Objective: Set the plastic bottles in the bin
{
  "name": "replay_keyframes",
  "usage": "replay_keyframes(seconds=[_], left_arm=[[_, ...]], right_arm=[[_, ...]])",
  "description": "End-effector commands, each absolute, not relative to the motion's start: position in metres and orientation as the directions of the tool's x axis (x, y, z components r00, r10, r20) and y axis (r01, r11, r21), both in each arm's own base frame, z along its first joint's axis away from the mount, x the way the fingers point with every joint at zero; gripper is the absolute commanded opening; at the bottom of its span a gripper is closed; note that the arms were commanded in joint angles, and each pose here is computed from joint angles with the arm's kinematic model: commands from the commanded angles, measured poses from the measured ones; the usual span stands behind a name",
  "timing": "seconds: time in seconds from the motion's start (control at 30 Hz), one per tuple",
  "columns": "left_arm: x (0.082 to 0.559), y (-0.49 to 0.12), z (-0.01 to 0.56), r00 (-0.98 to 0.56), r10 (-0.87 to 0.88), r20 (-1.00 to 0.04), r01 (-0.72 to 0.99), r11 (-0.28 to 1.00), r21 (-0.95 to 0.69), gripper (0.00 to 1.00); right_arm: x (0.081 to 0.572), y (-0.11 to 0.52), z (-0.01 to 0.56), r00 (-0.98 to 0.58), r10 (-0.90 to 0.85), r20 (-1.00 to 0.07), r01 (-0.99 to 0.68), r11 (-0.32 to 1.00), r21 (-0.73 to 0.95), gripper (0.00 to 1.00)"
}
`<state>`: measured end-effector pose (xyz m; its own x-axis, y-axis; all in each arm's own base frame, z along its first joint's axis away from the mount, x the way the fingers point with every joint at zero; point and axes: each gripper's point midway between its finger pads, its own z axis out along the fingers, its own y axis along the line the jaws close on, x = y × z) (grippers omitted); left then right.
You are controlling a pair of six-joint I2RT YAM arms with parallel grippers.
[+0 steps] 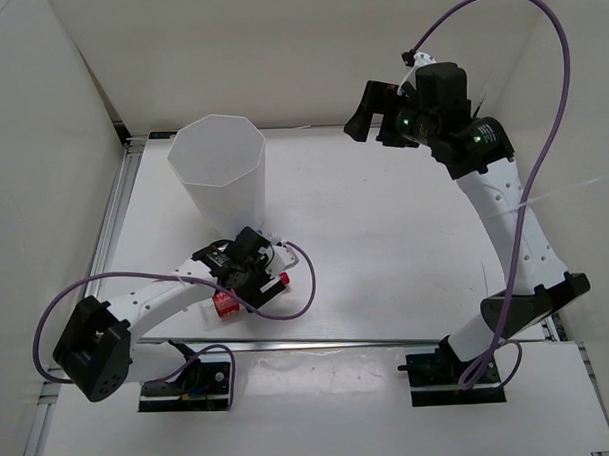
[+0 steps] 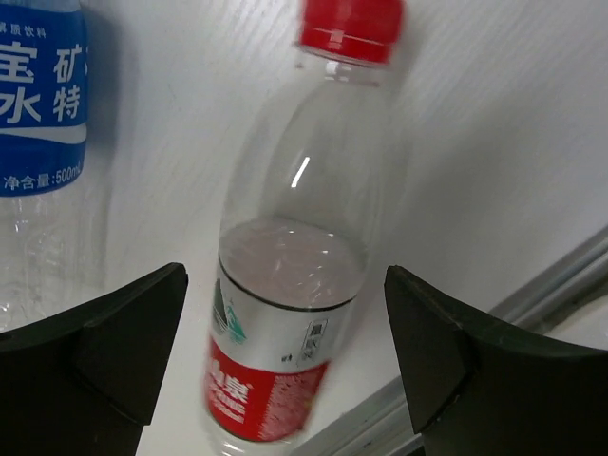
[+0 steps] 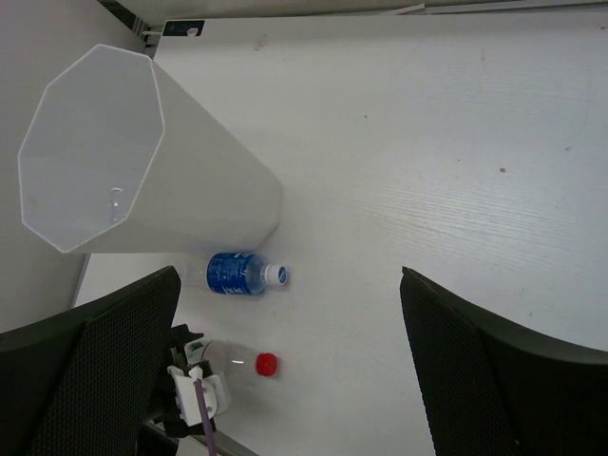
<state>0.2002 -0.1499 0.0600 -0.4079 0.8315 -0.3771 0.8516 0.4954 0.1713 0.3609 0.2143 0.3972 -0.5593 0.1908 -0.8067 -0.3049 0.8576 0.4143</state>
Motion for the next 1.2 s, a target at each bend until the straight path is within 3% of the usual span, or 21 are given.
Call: replay_keyframes(seconds=[0.0,0.17,0.5,0.6,0.63,0.67,0.7,0.93,1.17], left_arm=[[0.216,-0.156,0.054,-0.38,0.834,-0.399,0.841,0.491,0.225,0.96],[0.221,-0.165,0.048,-0.385,0.827,-0.409,0.843,0.495,0.208,0.96],[0.205,-0.177,0.034,-0.422,0.81,-0.407,0.856,0.504,0.114,0.74],[0.199,-0.179,0.033,-0.431,0.802,-0.414,0.858,0.506,0.086,0.6],[0.198,-0.18,0.033,-0.43,0.801,-0.416,0.861,0.503,0.078,0.51],[0.197,-0.18,0.033,-0.442,0.794,-0.417,0.855,0.514,0.073,0.37],[0.196,-0.183,0.035,-0.435,0.798,-0.417,0.859,0.506,0.073,0.31],[0.202,-0.209,0.062,-0.448,0.786,-0.426,0.859,0.511,0.041,0.11],[0.24,-0.261,0.158,-0.35,0.736,-0.58,0.859,0.499,0.116,0.1]], right_arm=[[0.35,0.211,0.411,-0.526,0.188,-0.829,-0.34,0.847,0.408,1.0],[0.347,0.209,0.414,-0.516,0.184,-0.837,-0.348,0.847,0.401,1.0],[0.342,0.205,0.407,-0.521,0.172,-0.836,-0.34,0.857,0.388,1.0],[0.343,0.205,0.399,-0.536,0.165,-0.828,-0.333,0.86,0.387,1.0],[0.343,0.205,0.399,-0.536,0.165,-0.828,-0.333,0.86,0.387,1.0],[0.341,0.204,0.403,-0.529,0.168,-0.832,-0.336,0.858,0.388,1.0],[0.341,0.204,0.399,-0.536,0.165,-0.828,-0.333,0.86,0.387,1.0],[0.34,0.202,0.394,-0.544,0.171,-0.821,-0.317,0.864,0.39,1.0],[0.338,0.198,0.392,-0.551,0.188,-0.813,-0.29,0.87,0.398,1.0]])
